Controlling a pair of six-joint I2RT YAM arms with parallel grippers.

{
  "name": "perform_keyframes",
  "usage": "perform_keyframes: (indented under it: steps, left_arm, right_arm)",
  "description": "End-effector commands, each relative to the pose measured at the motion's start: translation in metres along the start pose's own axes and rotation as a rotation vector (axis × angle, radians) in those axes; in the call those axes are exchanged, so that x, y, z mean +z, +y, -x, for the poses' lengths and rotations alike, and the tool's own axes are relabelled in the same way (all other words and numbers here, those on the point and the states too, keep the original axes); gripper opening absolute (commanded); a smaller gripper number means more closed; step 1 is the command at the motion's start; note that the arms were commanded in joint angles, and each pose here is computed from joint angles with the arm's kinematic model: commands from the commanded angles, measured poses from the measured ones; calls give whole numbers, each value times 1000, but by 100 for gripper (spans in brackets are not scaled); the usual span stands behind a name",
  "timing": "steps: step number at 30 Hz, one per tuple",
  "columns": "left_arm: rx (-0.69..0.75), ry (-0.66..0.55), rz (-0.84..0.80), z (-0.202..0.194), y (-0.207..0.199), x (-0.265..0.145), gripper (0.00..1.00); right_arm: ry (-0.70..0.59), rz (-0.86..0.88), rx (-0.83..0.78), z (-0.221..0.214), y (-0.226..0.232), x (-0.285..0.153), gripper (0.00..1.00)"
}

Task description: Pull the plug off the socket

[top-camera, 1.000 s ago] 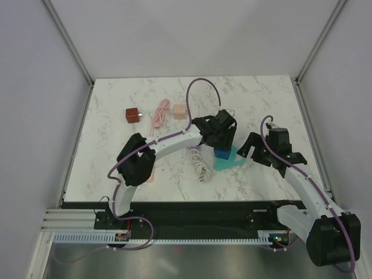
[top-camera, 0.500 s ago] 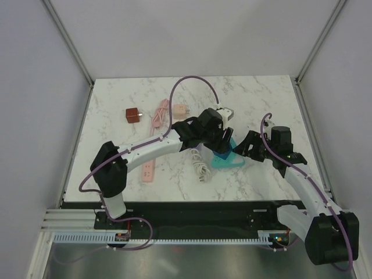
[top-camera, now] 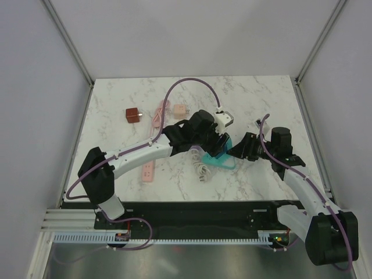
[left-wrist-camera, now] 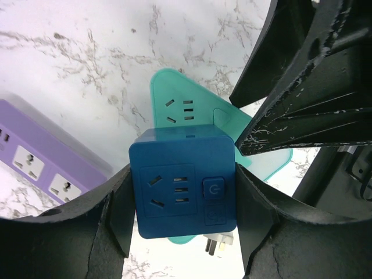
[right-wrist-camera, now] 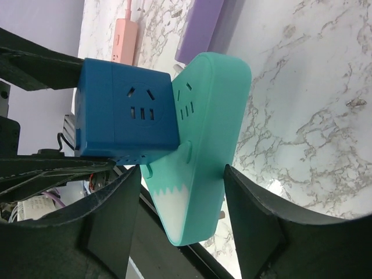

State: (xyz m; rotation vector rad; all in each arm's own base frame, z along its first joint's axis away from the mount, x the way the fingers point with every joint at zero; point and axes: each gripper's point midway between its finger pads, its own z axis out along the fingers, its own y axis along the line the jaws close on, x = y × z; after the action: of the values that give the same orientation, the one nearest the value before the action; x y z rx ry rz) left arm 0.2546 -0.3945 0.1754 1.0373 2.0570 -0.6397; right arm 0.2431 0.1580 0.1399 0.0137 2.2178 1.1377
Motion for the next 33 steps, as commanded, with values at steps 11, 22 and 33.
perform_keyframes:
  steps: [11, 22, 33]
  left_arm:
    - [127, -267, -96, 70, -18, -35, 2]
    - [116, -293, -109, 76, -18, -47, 2]
    - [71, -334, -158, 84, -27, -51, 2]
  right_arm:
    - [39, 94, -60, -9, 14, 6, 61]
    - [41, 84, -50, -9, 11, 9, 62]
    - [36, 116, -13, -10, 16, 9, 61]
